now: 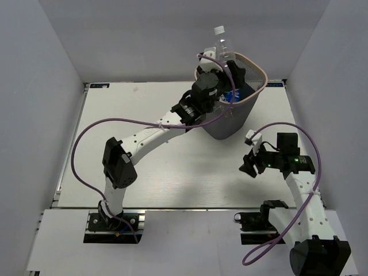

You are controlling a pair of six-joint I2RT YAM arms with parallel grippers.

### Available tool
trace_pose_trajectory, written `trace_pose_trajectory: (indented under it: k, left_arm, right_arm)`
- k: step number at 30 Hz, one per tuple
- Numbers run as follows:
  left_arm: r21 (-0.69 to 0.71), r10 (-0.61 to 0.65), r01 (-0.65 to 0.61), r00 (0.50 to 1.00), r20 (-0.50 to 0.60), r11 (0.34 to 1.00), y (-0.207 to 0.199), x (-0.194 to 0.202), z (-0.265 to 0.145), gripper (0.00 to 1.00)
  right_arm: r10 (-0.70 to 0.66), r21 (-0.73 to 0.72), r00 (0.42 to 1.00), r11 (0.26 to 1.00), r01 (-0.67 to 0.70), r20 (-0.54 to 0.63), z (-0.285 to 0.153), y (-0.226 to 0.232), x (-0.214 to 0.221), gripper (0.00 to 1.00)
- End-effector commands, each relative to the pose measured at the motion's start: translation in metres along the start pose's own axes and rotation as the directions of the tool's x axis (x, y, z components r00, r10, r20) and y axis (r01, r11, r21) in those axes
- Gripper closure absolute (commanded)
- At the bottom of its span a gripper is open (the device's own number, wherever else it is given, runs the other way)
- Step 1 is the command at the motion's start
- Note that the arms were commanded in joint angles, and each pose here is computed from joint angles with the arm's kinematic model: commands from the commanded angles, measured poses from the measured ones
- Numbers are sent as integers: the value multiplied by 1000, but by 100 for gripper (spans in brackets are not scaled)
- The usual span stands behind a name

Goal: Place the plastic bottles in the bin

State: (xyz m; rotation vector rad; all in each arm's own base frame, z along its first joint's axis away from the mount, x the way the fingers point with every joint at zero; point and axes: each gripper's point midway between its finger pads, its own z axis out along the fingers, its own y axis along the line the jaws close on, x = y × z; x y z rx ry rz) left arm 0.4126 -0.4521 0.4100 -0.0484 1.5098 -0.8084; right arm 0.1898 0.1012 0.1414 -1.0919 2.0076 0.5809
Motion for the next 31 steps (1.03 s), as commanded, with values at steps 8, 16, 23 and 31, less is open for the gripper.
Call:
trace_pose_trajectory:
  k: [8, 16, 23, 31]
  left_arm:
    - [-10, 41, -41, 999, 11, 999, -4, -38, -7, 0]
    - [-57, 138, -138, 990, -14, 989, 25, -76, -77, 0]
    - [-277, 133, -191, 968, -213, 942, 146, -32, -223, 0]
    - [-263, 63, -190, 903, -426, 946, 195, 44, -298, 0]
  right_arm:
    - [6, 44, 1000, 999, -7, 27, 2, -13, -7, 10]
    - [80, 70, 997, 994, -81, 13, 7, -24, -9, 10]
    - [219, 187, 975, 957, -222, 40, 2, -46, -18, 10]
    - [270, 275, 951, 913, -303, 153, -7, -61, -39, 10]
